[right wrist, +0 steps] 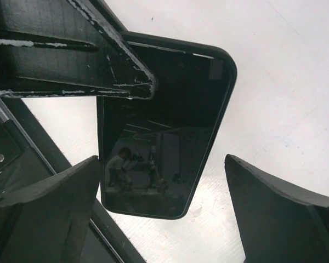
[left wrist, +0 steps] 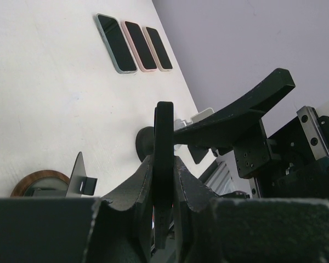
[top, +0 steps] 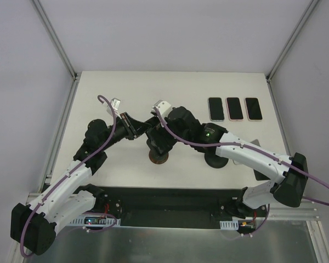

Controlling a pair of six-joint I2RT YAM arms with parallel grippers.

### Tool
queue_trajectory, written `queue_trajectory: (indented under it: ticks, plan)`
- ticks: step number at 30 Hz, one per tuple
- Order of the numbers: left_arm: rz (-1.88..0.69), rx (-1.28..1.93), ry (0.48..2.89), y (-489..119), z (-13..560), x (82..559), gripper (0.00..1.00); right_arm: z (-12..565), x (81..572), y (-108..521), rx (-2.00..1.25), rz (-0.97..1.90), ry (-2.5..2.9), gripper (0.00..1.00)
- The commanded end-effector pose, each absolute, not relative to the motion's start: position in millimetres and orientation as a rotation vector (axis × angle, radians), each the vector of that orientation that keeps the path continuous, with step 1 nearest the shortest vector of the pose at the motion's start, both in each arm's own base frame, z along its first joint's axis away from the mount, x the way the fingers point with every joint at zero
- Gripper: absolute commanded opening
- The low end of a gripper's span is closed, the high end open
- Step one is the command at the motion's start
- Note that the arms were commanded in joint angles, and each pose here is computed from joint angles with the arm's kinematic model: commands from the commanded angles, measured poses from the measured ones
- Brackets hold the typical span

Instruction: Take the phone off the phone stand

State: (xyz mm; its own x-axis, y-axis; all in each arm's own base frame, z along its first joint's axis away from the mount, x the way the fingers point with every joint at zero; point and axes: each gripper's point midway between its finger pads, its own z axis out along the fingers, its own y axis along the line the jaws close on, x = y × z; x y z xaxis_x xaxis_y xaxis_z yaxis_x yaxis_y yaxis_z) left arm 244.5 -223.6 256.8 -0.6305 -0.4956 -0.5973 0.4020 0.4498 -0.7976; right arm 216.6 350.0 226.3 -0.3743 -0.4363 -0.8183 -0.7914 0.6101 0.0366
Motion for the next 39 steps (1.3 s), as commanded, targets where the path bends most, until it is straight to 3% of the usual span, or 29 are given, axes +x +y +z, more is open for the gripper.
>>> queue_trajectory:
  ticks: [1,14,39]
  plan:
    - [-1.332,-0.023,1.668,-223.0,303.1,241.6,0.00,258.5,230.5,336.9,-0.793,0.499,1.952,0.96]
    - [-1.314,-0.039,1.664,-220.3,303.1,243.8,0.00,261.6,217.6,362.1,-0.794,0.678,1.932,0.96]
    - [-1.312,-0.057,1.643,-217.4,308.5,243.3,0.00,227.6,223.4,370.7,-0.803,0.532,2.004,0.98]
